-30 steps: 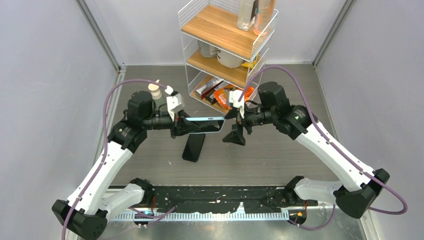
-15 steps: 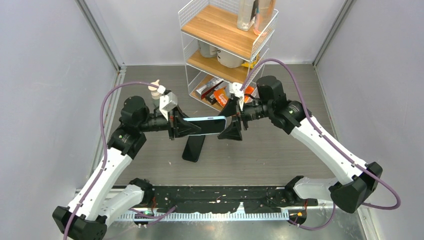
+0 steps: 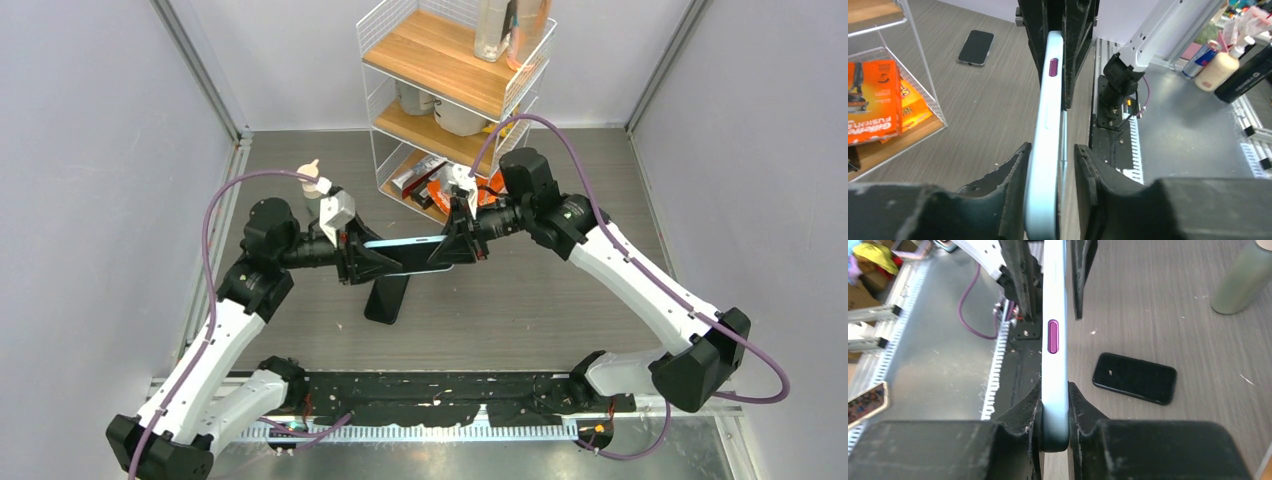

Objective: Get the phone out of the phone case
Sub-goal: Remove the phone case from the phone.

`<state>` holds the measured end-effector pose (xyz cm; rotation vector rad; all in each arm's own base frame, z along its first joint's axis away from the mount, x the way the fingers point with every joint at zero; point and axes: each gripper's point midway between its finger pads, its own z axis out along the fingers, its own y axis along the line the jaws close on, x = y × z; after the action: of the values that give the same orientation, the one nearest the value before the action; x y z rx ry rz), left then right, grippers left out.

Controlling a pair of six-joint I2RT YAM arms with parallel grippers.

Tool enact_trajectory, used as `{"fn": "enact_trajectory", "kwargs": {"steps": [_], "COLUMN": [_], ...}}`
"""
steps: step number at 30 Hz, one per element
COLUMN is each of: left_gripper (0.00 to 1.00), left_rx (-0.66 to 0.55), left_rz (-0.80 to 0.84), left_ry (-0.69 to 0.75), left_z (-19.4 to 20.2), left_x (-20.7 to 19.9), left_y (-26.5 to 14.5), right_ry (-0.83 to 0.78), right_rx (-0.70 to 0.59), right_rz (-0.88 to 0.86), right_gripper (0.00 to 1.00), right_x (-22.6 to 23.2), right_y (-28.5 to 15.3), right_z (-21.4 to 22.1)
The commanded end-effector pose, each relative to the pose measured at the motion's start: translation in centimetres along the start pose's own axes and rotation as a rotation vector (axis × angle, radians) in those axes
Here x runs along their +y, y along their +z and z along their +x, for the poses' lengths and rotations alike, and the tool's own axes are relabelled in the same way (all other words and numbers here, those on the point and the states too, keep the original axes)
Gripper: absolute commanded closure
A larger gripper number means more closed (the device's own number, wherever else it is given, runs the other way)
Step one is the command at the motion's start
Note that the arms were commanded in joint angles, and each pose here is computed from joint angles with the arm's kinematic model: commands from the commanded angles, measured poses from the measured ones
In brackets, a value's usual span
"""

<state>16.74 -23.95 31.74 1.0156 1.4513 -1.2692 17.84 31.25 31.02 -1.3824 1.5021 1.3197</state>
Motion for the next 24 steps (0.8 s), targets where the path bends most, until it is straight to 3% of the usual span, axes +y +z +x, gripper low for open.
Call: {"fn": "enact_trajectory", "kwargs": {"steps": [1, 5, 8, 13, 19, 24], "left_gripper": [0.50, 0.27, 0.22, 0.21, 0.31, 0.57], "left_rx": [0.091, 0.207, 0.282, 0.385, 0.464, 0.472], "left_rz": [-0.034, -0.071, -0.071, -0.049, -0.012, 0.017], "left_ry": [0.200, 0.257, 0.279, 0.278, 0.243, 0.225], "left_z": [0.1, 1.3, 1.9, 3.5, 5.8, 6.2], "left_x": [-0.4, 0.2, 0.5, 0.6, 0.8, 0.9], "left_y": [-1.4, -2.4, -2.5, -1.8, -0.7, 0.2], "right_ry": [-0.143, -0.191, -0.226, -0.255, -0.262, -0.253], "right_rx": [0.038, 0.113, 0.143, 0.159, 0.162, 0.164], "right_rz": [0.067, 0.099, 0.122, 0.121, 0.112, 0.102], "right_gripper": [0.94, 0.94, 0.94, 0.94, 0.94, 0.94], "right_x": [0.0, 0.2, 0.1, 0.4, 0.7, 0.9], "right_y": [-1.1, -0.7, -0.3, 0.5, 0.9, 1.2], "right_z": [-1.6, -0.3, 0.0, -0.2, -0.4, 0.1]}}
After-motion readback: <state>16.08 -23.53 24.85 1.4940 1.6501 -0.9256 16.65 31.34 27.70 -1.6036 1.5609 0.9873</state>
